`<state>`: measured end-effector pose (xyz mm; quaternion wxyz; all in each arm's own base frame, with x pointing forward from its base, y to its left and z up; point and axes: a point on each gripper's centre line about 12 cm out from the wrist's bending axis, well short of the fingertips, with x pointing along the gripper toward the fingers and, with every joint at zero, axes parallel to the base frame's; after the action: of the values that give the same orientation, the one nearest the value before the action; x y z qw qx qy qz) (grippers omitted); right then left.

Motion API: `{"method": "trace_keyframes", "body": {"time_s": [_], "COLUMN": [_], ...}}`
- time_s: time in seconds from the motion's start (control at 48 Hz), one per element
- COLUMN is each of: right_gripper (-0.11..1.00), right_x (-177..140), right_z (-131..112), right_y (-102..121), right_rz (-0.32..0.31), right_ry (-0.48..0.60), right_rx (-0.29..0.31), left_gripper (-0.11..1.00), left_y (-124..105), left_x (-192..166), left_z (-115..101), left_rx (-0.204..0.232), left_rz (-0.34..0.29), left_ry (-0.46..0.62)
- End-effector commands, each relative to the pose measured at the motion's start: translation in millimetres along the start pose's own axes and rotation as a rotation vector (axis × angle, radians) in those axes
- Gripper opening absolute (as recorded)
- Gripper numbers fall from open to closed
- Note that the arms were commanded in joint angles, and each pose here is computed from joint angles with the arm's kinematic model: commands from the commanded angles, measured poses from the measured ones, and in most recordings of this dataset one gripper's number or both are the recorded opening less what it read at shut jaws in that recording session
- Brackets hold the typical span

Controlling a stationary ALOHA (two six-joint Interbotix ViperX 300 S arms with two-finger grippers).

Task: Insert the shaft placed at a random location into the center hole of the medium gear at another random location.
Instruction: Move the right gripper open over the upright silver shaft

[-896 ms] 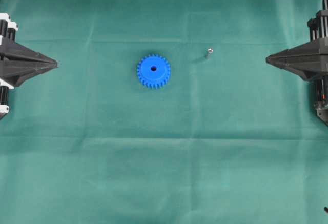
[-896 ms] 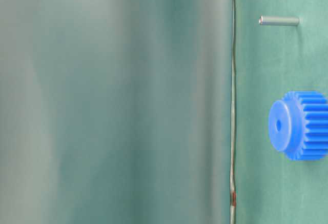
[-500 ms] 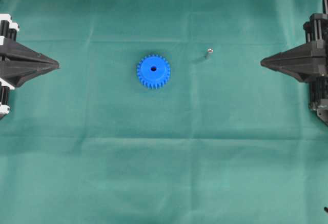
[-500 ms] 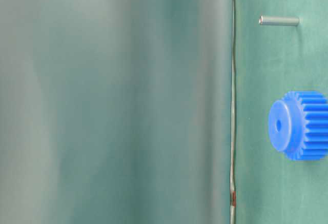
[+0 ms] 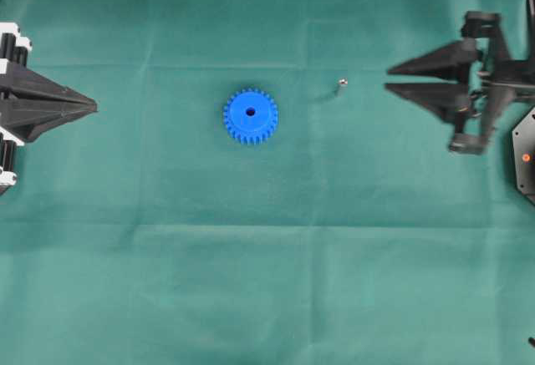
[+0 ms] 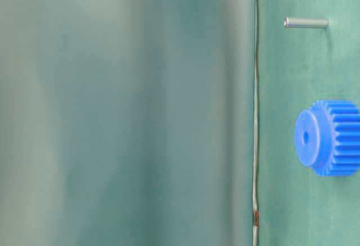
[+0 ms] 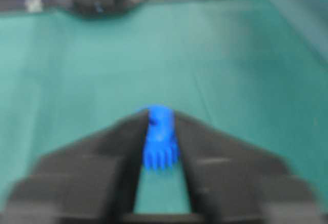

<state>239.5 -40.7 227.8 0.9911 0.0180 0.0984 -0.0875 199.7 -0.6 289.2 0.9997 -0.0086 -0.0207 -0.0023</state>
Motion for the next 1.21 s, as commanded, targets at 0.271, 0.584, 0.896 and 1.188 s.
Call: {"method": "trace_keyframes", "body": {"time_s": [0.271,0.584,0.896,1.188], "right_gripper": [0.85,0.85,0.84,0.74], "right_x": [56.7,75.7,80.0,82.1], "right_z": [-42.0,-73.0,-91.3,-96.3], "right_y": [-21.4,-30.3,-33.2,-34.9], "right_rz": [-0.08,-0.112,-0.126,-0.138], "right_ry": [0.207,0.276,0.315,0.332], "right_rx": [0.04,0.058,0.068,0.084], "left_gripper": [0.0,0.0,0.0,0.0], "left_y": [-0.5,-0.5,-0.4,-0.4], "left_x": [3.2,3.2,3.1,3.1], "left_z": [6.9,5.8,4.2,4.0], "left_rx": [0.001,0.0,0.0,0.0], "left_rz": [-0.002,-0.002,-0.002,-0.002], "left_ry": [-0.005,0.005,0.014,0.015]}}
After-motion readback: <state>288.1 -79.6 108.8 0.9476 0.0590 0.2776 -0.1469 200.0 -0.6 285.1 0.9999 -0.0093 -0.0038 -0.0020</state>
